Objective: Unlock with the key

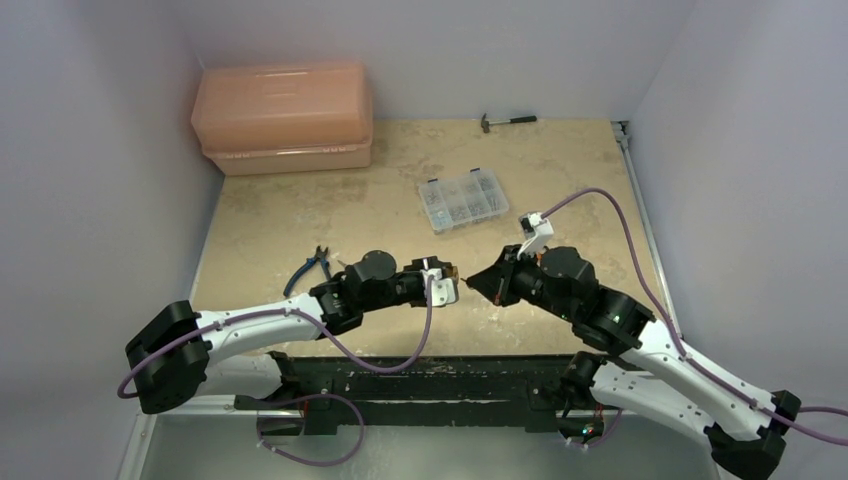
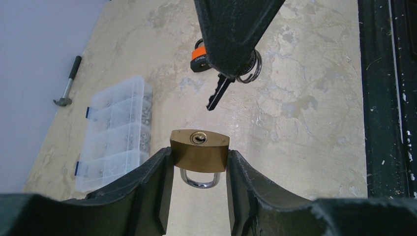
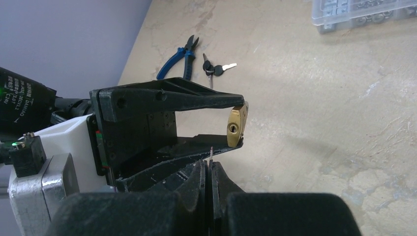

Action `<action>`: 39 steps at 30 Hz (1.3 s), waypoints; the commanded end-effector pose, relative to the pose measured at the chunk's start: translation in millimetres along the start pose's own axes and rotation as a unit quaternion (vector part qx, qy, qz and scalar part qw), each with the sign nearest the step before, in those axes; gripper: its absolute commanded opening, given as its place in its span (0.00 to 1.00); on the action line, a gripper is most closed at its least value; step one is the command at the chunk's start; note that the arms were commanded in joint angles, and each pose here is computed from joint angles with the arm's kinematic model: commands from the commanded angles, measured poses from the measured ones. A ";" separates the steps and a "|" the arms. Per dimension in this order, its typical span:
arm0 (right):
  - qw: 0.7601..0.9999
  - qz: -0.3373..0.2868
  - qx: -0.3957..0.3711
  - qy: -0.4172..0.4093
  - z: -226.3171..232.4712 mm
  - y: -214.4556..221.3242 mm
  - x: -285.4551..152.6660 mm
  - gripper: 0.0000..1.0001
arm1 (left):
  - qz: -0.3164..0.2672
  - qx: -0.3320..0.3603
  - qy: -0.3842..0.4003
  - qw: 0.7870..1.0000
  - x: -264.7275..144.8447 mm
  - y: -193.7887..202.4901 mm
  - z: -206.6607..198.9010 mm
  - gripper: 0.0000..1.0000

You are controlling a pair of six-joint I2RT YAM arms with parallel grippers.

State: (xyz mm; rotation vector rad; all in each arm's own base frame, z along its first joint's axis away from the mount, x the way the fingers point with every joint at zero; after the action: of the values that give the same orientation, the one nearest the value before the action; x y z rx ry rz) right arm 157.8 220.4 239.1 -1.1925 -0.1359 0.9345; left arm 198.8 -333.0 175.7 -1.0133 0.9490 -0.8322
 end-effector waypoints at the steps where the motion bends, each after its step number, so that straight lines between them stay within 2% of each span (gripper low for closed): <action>1: 0.999 -0.025 -0.010 -0.021 13.6 -21.6 -3.0 0.00 | -0.059 0.009 -0.017 0.998 -1.4 -38.5 8.7 0.00; 23: 1.000 -0.007 -0.018 0.021 -0.4 -13.3 22.5 0.00 | -0.043 0.033 -0.021 0.998 -1.8 -35.0 3.3 0.00; 39: 0.999 -0.009 -0.013 0.030 -3.3 -13.1 23.8 0.00 | -0.044 0.035 -0.033 0.998 -3.1 -36.3 6.7 0.00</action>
State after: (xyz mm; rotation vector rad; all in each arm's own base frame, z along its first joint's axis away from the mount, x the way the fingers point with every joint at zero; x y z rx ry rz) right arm 176.8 232.5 216.3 -1.2560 -0.0534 0.9415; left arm 195.5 -334.0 174.3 -0.9718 0.9143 -0.8196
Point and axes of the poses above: each gripper's point midway between its finger pads, its own x axis out along the fingers, its own z axis along the line the jaws close on, y = z × x, the point moved 1 cm from there along -x, back along the fingers, and after that the axes turned 14 degrees about -x, right-handed, at the moved point
